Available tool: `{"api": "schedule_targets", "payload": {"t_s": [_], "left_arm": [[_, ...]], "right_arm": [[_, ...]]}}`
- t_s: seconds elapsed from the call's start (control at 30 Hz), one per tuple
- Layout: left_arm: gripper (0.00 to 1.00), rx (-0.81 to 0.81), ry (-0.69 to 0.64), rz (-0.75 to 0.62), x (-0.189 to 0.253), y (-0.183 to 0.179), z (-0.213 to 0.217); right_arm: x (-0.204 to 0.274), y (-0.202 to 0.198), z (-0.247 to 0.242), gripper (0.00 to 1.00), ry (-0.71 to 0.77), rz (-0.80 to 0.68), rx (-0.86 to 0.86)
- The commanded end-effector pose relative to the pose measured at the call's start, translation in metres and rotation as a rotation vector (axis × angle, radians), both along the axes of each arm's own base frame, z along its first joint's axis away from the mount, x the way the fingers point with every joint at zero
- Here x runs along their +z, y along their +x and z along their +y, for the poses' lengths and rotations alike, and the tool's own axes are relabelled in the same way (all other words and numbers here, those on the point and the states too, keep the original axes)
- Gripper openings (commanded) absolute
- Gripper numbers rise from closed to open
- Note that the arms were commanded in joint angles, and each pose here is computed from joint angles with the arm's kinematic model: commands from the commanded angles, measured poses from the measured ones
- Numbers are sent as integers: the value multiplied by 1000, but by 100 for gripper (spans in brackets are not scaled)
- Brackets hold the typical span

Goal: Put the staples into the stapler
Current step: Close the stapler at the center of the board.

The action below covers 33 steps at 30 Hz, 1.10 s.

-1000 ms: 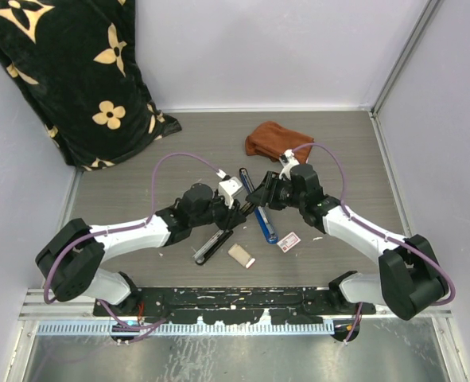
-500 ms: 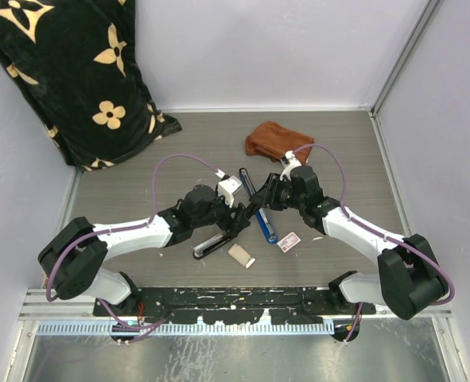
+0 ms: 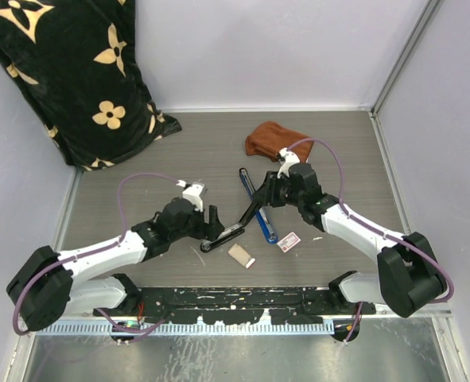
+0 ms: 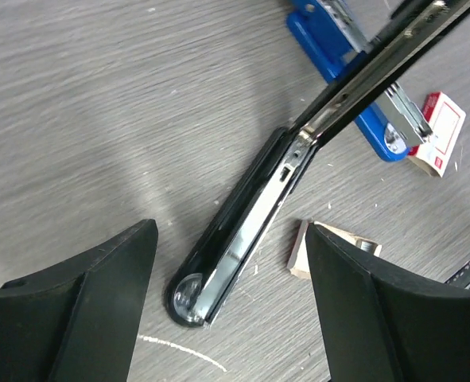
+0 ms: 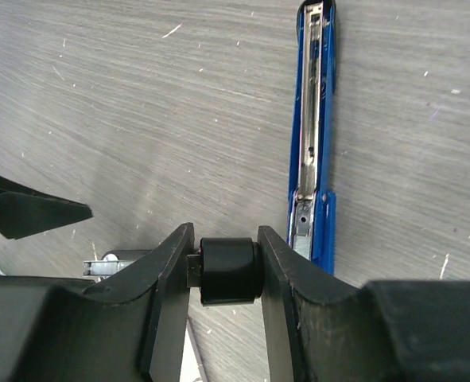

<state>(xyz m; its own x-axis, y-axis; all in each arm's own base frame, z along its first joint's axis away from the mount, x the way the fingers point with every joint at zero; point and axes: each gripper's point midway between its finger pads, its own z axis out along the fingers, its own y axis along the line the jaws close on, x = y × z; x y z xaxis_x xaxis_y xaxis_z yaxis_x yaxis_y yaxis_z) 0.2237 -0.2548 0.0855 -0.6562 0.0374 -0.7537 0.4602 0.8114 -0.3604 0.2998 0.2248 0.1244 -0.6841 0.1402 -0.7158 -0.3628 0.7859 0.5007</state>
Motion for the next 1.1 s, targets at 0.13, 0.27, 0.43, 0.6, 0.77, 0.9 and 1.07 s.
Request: {"api": "schedule_targets", "payload": {"t_s": [0.13,0.27,0.43,0.6,0.77,0.9,1.07], "left_arm": [[67,237,-99,145,-7,-8,32],[54,243,-115,180,-16,-14,32],[44,236,-131,227,-29,-19,27],[35,233,-136,236,-33,-18,24],[32,232,-127,249,-41,-20,25],[28,223,-127,274,-48,-24,24],[24,220,-136,299,-56,-29,23]], "right_arm": [[33,27,-4,1,-64,-159,-11],[35,27,-4,1,-68,-166,-10],[35,27,-4,1,-97,-170,-12],[37,25,-4,1,-123,-175,-15],[39,24,-1,1,-143,-187,-20],[41,18,5,1,-200,-213,-33],[41,6,22,5,-317,-239,-59]]}}
